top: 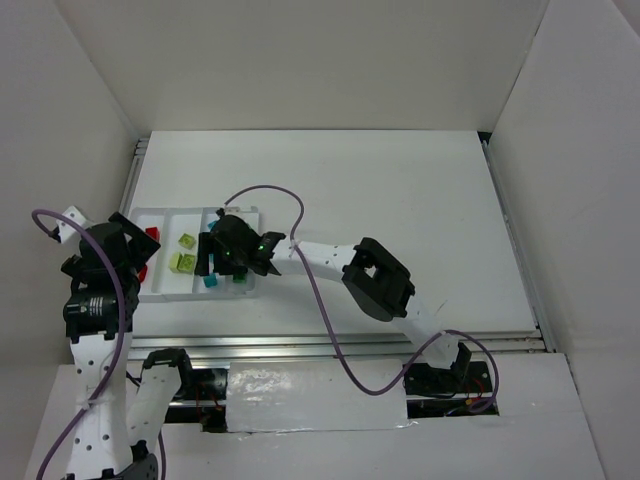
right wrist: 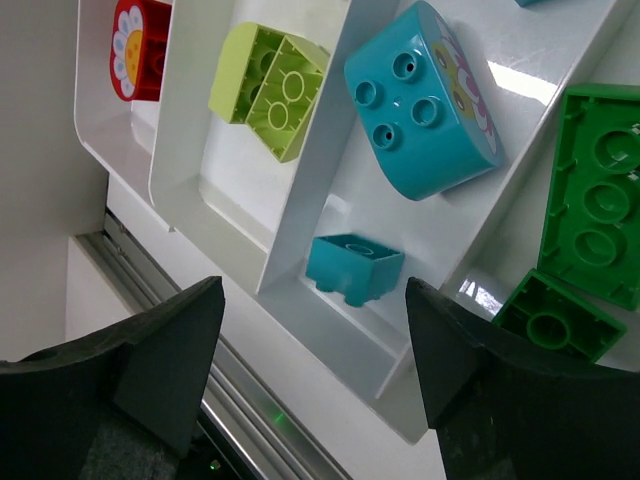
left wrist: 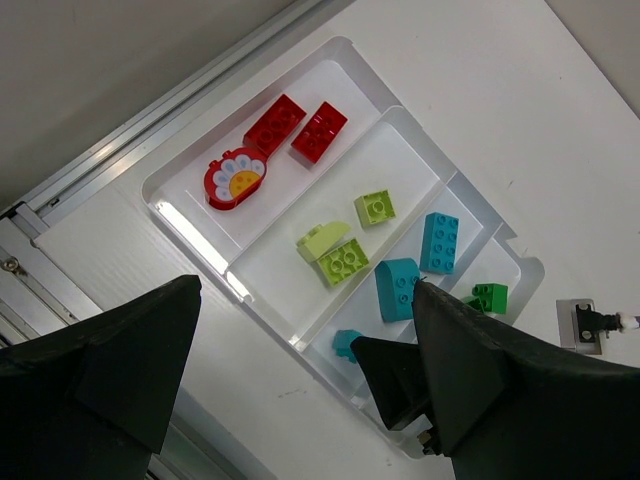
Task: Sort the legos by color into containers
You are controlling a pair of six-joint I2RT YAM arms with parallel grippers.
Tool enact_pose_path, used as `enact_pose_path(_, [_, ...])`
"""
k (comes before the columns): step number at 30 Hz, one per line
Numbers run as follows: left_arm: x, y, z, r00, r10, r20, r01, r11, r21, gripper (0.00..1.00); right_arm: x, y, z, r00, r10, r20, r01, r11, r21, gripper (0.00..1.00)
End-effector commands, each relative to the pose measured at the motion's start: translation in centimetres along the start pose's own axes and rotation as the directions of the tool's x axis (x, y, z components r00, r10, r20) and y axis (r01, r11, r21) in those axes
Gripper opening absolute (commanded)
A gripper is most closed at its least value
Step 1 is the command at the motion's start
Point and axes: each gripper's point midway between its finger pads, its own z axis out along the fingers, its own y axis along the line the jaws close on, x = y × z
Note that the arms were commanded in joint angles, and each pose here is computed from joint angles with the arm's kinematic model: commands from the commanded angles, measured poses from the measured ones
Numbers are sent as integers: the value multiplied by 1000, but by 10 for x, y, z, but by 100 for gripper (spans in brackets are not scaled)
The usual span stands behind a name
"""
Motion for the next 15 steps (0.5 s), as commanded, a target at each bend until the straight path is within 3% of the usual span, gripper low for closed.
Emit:
enact_pose_path(1, [-6,-4,2,1000,7,22,-7,1000,18,99,-20,32,-18,998,-28,47,31,998,-61,81])
enact_pose_path(8, [-10,-4,0,999,18,40,-19,1000,23,100,-54,56,-78,984,-57,169,73,993,-90,82])
enact_pose_path(9, [-10,-4,-1,999,26,41,-27,999,25,100,-47,42,-83,983,-82,165,93,994,-59,82])
enact_pose_path(10, [-11,-5,-1,999,27,47,-29,999,34,100,-61,55,-115,973,-83,217,103,991,-81,82])
enact_pose_path(13, [-6,-16,3,997,70,24,-72,994,84,99,-73,34,-183,939,-157,307,154,987,36,83])
enact_pose_path(15, [-5,-25,2,993,119,3,-119,985,121,100,-92,20,-249,879,-230,418,181,971,155,91])
